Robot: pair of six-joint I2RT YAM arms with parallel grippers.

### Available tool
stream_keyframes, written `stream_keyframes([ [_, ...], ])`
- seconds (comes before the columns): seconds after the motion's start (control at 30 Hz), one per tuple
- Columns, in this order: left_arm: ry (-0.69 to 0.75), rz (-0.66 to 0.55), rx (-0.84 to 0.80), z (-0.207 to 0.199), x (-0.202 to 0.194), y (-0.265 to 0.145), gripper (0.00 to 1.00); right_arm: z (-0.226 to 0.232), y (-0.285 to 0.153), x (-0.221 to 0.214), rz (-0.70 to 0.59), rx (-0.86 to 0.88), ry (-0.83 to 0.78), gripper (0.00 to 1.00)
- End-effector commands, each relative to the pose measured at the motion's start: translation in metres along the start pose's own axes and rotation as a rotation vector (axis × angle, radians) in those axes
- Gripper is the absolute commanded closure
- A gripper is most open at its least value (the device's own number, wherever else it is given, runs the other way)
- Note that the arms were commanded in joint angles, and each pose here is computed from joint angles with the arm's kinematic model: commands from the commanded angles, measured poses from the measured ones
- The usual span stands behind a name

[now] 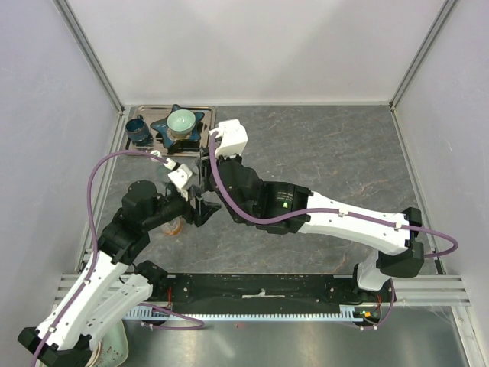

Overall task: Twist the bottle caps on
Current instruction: Screw the bottle cap onto the plastic bottle.

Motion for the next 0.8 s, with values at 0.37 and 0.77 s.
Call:
stream_keyframes([
  [0.37, 0.186, -0.276, -0.223, -0.020, 0.048, -0.007, 0.96, -0.040, -0.051, 0.056, -0.100, 0.205, 0.080, 0.13],
  [0.77, 0.335, -0.276, -0.912, -0.064, 0.028, -0.027, 0.98, -0.034, -0.109, 0.101, -0.092, 0.978, -0.141, 0.07],
])
Point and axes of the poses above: each gripper's point midway between its finger pads, its own y axis out along the fingers, its own z axis along the line the jaws close on, x = y × z, the point moved 9 cm from there along -y, back along the fingers, and after that the axes turned 2 degrees about y, right-handed, at the moved point
